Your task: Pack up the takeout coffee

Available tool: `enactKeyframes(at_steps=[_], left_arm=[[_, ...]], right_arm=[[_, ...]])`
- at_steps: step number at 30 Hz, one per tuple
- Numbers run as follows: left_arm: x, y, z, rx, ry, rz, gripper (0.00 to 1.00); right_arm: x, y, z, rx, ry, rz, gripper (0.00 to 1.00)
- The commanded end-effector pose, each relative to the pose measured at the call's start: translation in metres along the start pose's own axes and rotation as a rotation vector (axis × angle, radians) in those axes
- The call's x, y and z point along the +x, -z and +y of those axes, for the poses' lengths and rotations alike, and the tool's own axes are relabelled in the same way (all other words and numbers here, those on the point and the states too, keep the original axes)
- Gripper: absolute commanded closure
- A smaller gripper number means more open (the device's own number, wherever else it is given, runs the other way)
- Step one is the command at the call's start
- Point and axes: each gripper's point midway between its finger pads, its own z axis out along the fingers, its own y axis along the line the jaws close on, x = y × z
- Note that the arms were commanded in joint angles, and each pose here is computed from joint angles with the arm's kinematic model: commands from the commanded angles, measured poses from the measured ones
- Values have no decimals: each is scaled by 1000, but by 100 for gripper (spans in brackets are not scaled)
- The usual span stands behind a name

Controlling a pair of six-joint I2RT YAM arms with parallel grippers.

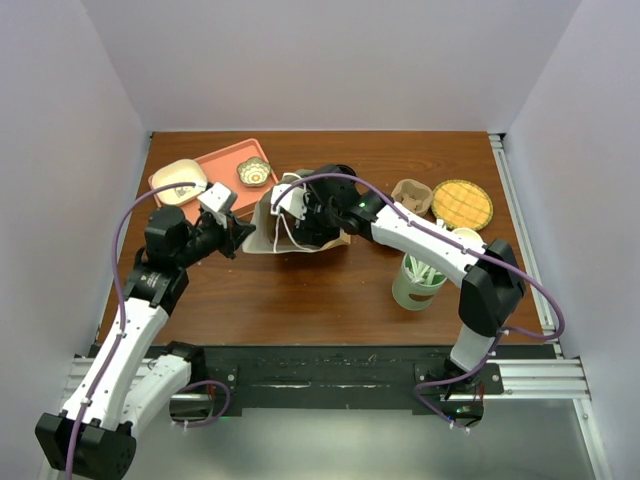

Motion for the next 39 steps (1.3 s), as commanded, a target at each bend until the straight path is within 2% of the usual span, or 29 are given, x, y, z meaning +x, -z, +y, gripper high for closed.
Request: enactKeyframes(at_steps=[1,17,30,39], left_arm=[[-25,3,-2,1,-16,-45,100],[-26,13,-2,-31,0,-4,100],[-36,15,1,-68,93,20,98],[-47,13,-4,-47,143,18,98]], right_arm=[[-28,27,-33,103,-19,-88,1],[-33,27,-41,136,-58,-104,1],[-49,34,-37,81,-70,-155,2],[-47,35,-23,20,-69,-158,11]])
